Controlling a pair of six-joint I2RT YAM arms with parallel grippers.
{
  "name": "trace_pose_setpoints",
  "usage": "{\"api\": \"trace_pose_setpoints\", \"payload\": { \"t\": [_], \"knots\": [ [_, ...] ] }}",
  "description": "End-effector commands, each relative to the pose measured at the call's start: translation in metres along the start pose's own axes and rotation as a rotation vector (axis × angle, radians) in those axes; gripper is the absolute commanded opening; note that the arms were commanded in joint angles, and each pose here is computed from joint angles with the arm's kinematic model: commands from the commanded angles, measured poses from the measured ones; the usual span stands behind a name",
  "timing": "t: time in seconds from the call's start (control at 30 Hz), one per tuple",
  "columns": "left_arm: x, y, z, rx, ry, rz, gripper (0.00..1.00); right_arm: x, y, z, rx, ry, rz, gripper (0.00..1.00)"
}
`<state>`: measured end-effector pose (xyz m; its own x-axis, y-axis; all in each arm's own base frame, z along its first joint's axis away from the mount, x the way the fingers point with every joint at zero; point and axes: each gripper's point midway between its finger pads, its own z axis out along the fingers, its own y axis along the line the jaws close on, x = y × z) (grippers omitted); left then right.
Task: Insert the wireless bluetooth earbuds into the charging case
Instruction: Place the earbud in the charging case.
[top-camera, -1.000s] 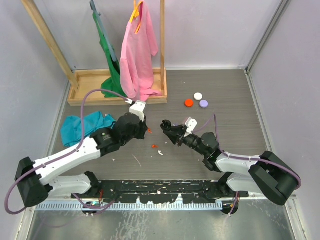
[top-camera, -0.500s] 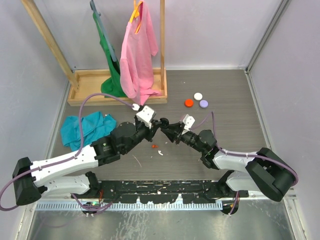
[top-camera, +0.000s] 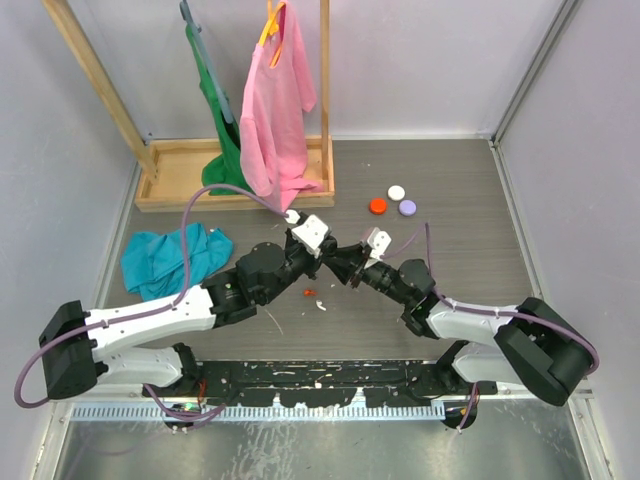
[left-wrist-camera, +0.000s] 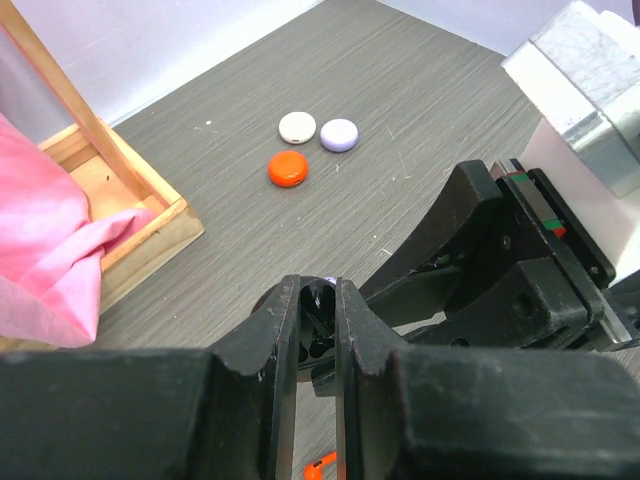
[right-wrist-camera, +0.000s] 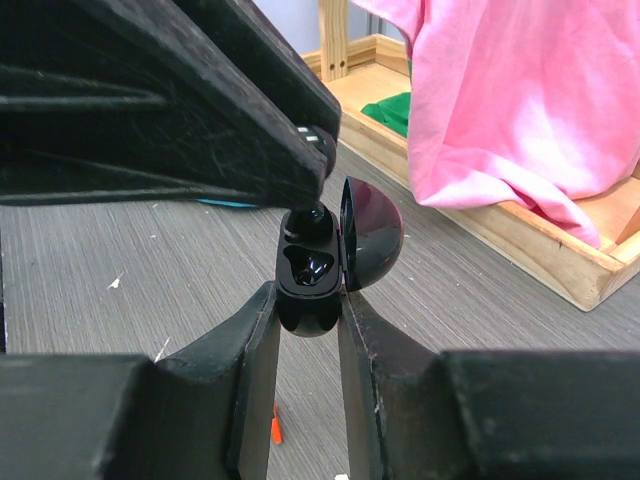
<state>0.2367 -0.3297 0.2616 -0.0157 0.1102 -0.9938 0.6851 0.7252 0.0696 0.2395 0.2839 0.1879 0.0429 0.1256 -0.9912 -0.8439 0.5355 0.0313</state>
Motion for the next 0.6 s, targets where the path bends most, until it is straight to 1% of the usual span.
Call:
{"api": "trace_pose_setpoints", "payload": {
  "t": [0.0,0.3,0.57],
  "knots": [
    [-0.022,-0.001,0.005,0.001,-0.088,0.012,0.11,-0.043,0.005,0.006,-0.022,-0.128,-0.024,0.01],
    [-0.010,0.003,0.005,-0.017,-0.057,0.043,0.10,-0.049,0.004,0.002,-0.013,-0.147,-0.028,0.01],
    [-0.007,0.005,0.001,-0.018,-0.040,0.069,0.10,-0.049,0.003,0.000,-0.005,-0.147,-0.029,0.01]
  ]
}}
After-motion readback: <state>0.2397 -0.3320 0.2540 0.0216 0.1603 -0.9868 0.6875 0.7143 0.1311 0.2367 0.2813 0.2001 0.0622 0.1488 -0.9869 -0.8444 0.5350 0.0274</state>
